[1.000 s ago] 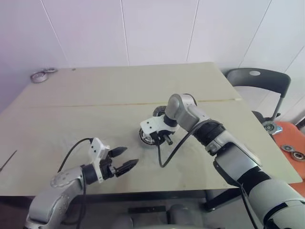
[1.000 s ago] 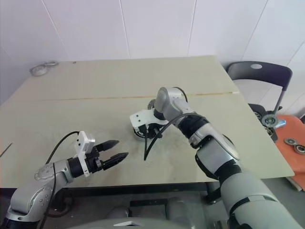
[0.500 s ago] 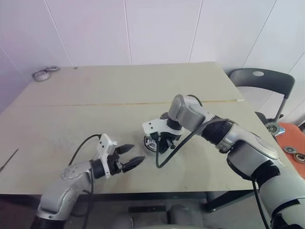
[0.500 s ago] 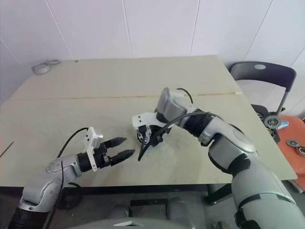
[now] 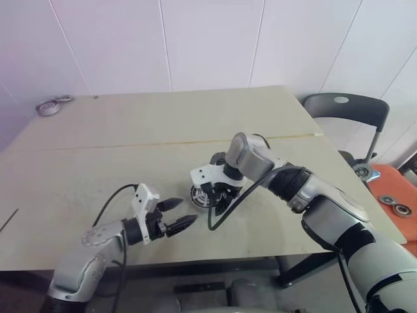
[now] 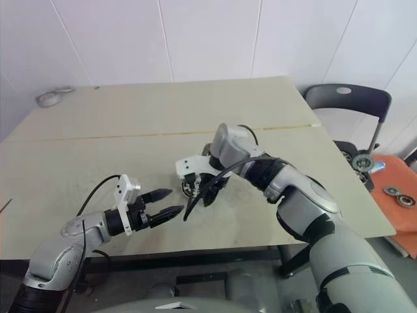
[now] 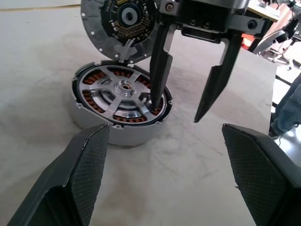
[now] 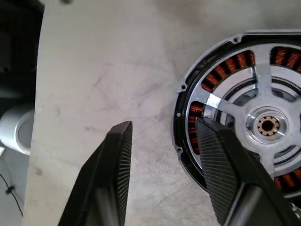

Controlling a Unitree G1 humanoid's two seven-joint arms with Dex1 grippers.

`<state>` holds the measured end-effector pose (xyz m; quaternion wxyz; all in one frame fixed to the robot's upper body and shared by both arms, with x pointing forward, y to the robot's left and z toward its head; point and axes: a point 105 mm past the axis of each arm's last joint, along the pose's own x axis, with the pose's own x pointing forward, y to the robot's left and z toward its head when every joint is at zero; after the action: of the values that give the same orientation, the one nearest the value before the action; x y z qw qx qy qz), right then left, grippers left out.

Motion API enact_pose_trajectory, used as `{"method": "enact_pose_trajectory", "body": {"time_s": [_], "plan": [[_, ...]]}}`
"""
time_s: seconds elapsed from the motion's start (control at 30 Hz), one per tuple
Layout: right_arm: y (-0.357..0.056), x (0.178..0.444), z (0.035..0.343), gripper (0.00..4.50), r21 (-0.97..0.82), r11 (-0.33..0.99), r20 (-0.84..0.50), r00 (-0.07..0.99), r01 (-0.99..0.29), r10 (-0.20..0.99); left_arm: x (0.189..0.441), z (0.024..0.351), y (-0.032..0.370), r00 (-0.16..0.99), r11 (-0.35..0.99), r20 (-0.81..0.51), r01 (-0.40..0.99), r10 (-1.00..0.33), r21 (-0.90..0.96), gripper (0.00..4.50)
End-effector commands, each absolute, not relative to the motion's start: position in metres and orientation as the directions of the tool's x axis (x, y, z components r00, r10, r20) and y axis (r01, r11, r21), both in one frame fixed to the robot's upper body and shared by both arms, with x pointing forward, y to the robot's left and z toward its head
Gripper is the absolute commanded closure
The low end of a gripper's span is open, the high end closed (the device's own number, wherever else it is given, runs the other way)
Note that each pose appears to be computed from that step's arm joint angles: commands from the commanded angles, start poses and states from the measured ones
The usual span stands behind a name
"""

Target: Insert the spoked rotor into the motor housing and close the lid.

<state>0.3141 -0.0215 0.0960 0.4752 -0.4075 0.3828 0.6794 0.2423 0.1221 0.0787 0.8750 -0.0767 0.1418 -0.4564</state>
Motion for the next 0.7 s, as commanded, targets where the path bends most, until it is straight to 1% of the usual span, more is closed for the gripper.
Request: {"method": "enact_pose_trajectory", "body": {"time_s": [0.03,0.1,0.13,0.17,0.23,0.4,0.47,0.53,0.63,0.7], "plan": [[-0.012,0.316,0.118,2.27,0.052,-0.316,-0.91,-0.175,-0.947,0.375,0.246,0.09,0.127,0.558,0.578,-0.153,0.785,-0.816,-0.222,0.43],[-0.01,0.317,0.131,2.27,-0.032,-0.385,-0.904,-0.137,-0.922,0.405,0.247,0.091,0.127,0.558,0.577,-0.149,0.786,-0.817,-0.221,0.43],[-0.011,0.32,0.135,2.27,-0.097,-0.425,-0.908,-0.096,-0.9,0.409,0.247,0.091,0.127,0.557,0.577,-0.149,0.787,-0.817,-0.22,0.43],[-0.012,0.32,0.139,2.27,-0.129,-0.452,-0.903,-0.084,-0.883,0.421,0.248,0.091,0.126,0.557,0.576,-0.149,0.787,-0.817,-0.22,0.43],[-0.011,0.321,0.143,2.27,-0.204,-0.488,-0.891,-0.045,-0.848,0.452,0.249,0.09,0.125,0.552,0.571,-0.148,0.791,-0.821,-0.221,0.43],[-0.017,0.322,0.147,2.27,-0.306,-0.549,-0.871,-0.004,-0.778,0.491,0.253,0.091,0.123,0.539,0.558,-0.145,0.8,-0.83,-0.22,0.43],[-0.027,0.326,0.15,2.27,-0.392,-0.596,-0.861,0.051,-0.701,0.507,0.255,0.091,0.124,0.533,0.553,-0.148,0.804,-0.833,-0.219,0.43],[-0.034,0.326,0.151,2.27,-0.453,-0.643,-0.849,0.08,-0.618,0.522,0.256,0.091,0.125,0.529,0.55,-0.15,0.806,-0.835,-0.217,0.43],[-0.06,0.321,0.149,2.27,-0.464,-0.739,-0.872,0.107,-0.488,0.477,0.256,0.091,0.125,0.522,0.543,-0.15,0.811,-0.84,-0.218,0.43],[-0.07,0.317,0.147,2.27,-0.453,-0.771,-0.883,0.108,-0.447,0.457,0.256,0.091,0.125,0.515,0.536,-0.15,0.815,-0.844,-0.22,0.43]]}}
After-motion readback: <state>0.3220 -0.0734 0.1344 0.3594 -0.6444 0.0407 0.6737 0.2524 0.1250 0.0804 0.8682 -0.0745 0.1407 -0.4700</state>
